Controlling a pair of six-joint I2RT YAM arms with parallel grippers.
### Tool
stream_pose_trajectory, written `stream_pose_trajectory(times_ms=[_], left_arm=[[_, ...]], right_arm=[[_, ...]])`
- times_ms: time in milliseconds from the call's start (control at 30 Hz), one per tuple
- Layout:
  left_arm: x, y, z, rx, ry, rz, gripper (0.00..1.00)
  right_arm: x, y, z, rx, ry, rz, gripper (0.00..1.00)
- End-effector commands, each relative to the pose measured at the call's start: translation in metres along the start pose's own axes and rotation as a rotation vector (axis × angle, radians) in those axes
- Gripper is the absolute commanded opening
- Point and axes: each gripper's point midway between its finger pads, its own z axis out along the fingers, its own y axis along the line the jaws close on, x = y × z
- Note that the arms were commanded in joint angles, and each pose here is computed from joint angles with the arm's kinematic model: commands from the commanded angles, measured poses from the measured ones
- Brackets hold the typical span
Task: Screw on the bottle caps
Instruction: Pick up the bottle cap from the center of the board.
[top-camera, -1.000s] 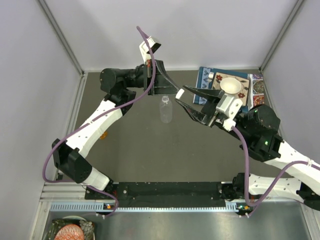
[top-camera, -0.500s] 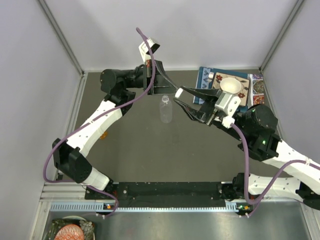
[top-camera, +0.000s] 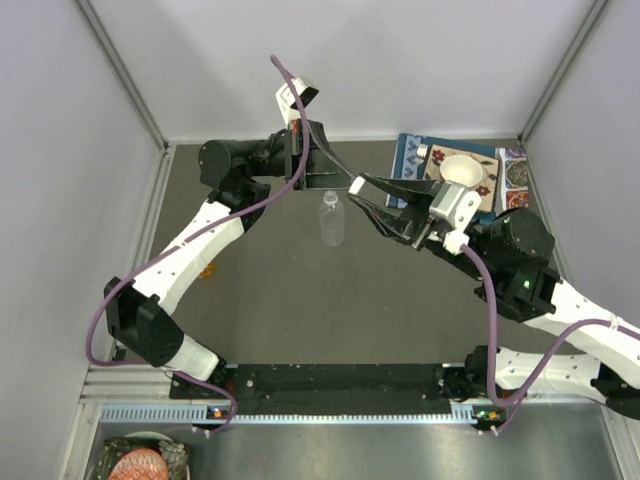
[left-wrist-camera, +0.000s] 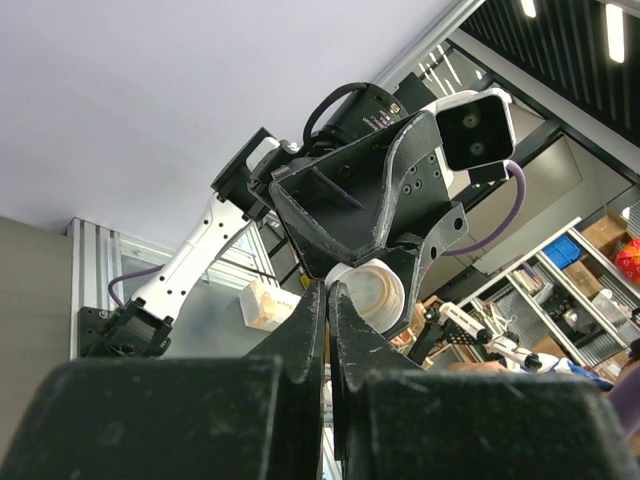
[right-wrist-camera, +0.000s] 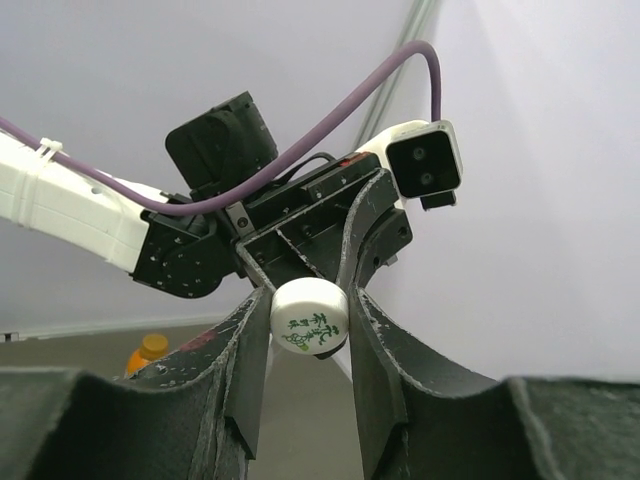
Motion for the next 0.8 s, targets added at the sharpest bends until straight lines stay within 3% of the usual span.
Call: stream_pose_trajectory(times_ms=[0,67,233,767], left_arm=[[-0.001,-0.032,-0.002,0.047,-0.028,0.084,0.0],[0.0,-0.036,-0.002,0.059,-0.03,0.093,0.0],[0.0,-0.038,-0.003,0.062,-0.034,0.096,0.0],[-0.001,-0.031,-0.005,0.046,-0.043,0.087,0.0]], right_arm=[[-0.006,0.002,0.003,-0.007,-0.022,0.017,0.34],[-0.005,0.004,0.004,-0.011,-0.019,0.02,0.41],[-0.004,0.002,0.004,0.003,-0.021,0.023,0.48],[-0.019,-0.001,0.0,0.007,-0.072,0.048,0.49]])
